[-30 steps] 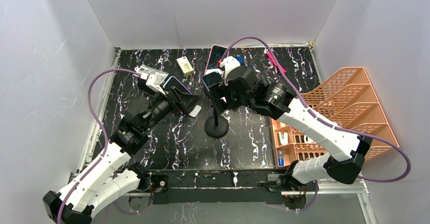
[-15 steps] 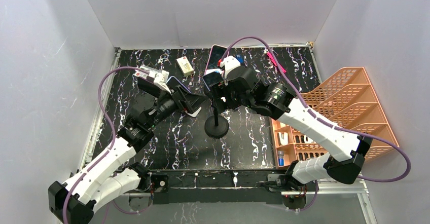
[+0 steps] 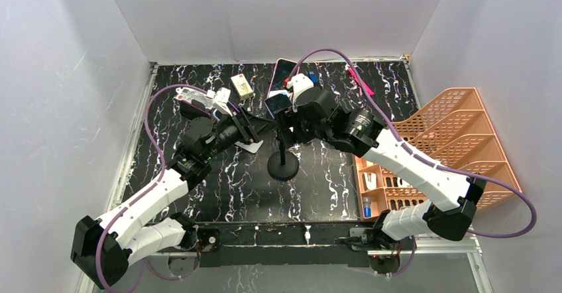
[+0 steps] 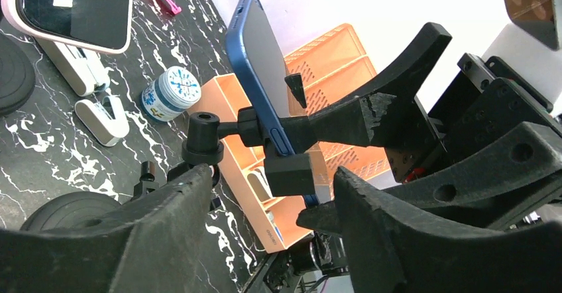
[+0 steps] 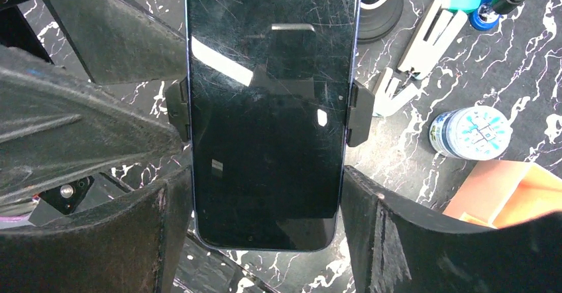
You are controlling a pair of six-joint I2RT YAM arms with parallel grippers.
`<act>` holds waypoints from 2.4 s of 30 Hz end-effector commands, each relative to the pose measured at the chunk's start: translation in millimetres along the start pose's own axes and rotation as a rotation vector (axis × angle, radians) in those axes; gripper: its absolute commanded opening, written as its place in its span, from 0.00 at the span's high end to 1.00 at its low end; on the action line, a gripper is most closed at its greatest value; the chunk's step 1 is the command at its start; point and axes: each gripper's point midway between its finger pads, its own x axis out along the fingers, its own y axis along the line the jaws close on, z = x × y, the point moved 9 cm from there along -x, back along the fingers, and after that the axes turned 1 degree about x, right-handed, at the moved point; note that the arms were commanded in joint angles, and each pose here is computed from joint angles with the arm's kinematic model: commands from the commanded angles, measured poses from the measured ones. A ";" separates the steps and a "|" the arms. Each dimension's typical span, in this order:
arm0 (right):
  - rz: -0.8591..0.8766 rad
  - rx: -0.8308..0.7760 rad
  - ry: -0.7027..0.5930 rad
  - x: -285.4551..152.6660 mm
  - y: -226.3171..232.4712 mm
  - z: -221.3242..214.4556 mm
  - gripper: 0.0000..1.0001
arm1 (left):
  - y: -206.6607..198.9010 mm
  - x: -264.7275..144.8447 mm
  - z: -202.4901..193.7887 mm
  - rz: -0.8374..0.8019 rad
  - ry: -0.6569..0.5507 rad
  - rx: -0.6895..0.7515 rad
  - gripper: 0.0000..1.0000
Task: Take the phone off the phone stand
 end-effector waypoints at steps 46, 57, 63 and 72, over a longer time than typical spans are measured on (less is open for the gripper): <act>0.058 0.016 -0.111 -22.0 -0.8 8.3 0.01 | -3.2 8.8 -1.3 -0.078 -0.002 -0.055 1.00; 0.053 -0.006 -0.109 -16.3 1.3 12.8 0.01 | -3.2 7.7 -1.3 -0.075 -0.005 -0.055 1.00; 0.048 -0.021 -0.092 -5.5 3.8 12.8 0.01 | -2.3 8.1 -2.0 -0.072 -0.001 -0.059 1.00; -0.010 -0.029 -0.103 7.1 1.7 14.1 0.06 | -3.9 7.7 -1.9 -0.080 0.007 -0.063 1.00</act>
